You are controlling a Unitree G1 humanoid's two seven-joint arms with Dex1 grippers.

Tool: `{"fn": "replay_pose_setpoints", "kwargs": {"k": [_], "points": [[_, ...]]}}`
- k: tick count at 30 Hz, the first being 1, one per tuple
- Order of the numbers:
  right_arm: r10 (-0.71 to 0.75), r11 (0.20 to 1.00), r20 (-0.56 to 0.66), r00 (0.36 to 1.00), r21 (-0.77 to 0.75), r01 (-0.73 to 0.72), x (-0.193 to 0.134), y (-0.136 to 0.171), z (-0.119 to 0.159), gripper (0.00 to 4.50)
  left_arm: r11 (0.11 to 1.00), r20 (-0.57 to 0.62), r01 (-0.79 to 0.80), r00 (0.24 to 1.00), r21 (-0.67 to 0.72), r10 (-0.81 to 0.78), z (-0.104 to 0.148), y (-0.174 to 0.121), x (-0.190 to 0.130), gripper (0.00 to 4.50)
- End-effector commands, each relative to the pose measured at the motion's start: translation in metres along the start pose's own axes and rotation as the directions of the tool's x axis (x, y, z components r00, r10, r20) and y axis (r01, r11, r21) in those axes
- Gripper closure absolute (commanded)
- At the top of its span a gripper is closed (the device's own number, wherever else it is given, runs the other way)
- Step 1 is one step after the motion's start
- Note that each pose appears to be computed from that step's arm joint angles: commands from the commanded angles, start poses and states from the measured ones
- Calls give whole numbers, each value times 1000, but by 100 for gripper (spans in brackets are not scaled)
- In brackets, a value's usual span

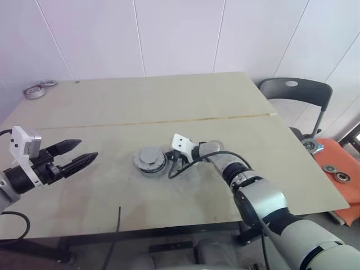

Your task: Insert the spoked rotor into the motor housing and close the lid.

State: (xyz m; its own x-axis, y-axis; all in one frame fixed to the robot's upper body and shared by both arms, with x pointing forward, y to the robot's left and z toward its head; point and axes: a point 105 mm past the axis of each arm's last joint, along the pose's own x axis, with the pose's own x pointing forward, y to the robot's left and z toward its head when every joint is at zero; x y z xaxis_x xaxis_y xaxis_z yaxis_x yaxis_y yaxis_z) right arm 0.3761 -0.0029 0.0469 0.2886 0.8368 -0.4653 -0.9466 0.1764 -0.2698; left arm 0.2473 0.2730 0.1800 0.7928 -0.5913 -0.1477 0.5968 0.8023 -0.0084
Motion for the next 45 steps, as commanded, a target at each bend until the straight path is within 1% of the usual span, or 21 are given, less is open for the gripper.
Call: {"fn": "replay_pose_setpoints", "kwargs": {"k": [1, 8, 11, 13, 15, 17, 21, 26, 30, 32, 35, 40, 42, 45], "points": [[20, 999, -12, 1000, -47, -20, -3, -1, 2, 448, 999, 25, 0, 1000, 48, -1, 10, 0, 1, 43], [-1, 998, -60, 998, -60, -3, -10, -6, -7, 448, 999, 29, 0, 1000, 52, -2, 11, 1, 3, 43], [24, 995, -99, 995, -90, -33, -16, -7, -13, 448, 999, 31, 3, 1000, 50, -5, 11, 0, 4, 43], [42, 996, -88, 995, -73, -49, -23, -11, -10, 448, 999, 28, 3, 1000, 44, -4, 9, 0, 3, 43], [49, 997, -58, 997, -55, -53, -28, -16, -3, 448, 1000, 5, -3, 1000, 18, 3, -1, -1, 2, 43], [36, 996, -57, 998, -75, -41, -29, -19, 0, 448, 1000, -24, 2, 1000, -9, -3, -15, -5, 2, 43], [27, 996, -55, 998, -79, -31, -28, -19, -1, 448, 998, -22, -27, 999, -59, 26, -33, -4, 5, 43], [26, 997, -53, 998, -73, -30, -27, -17, -3, 448, 994, -19, -55, 998, -93, 54, -48, -1, 13, 43], [15, 998, -58, 998, -68, -19, -29, -18, -6, 448, 993, 4, -66, 998, -96, 66, -47, 3, 17, 43], [6, 998, -58, 998, -65, -9, -30, -19, -7, 448, 992, -5, -87, 996, -91, 87, -50, 9, 21, 43], [-20, 998, -55, 998, -63, 16, -29, -21, -7, 448, 993, -60, -108, 993, -55, 105, -65, 16, 28, 43], [-24, 999, -54, 998, -48, 22, -30, -19, -12, 448, 985, -100, -149, 985, -91, 140, -81, 35, 38, 43], [-30, 999, -57, 998, -44, 28, -31, -19, -14, 448, 977, -96, -190, 979, -100, 180, -84, 47, 42, 43], [-40, 999, -62, 997, -37, 38, -33, -20, -17, 448, 964, -78, -254, 966, -76, 248, -87, 63, 58, 43]]}}
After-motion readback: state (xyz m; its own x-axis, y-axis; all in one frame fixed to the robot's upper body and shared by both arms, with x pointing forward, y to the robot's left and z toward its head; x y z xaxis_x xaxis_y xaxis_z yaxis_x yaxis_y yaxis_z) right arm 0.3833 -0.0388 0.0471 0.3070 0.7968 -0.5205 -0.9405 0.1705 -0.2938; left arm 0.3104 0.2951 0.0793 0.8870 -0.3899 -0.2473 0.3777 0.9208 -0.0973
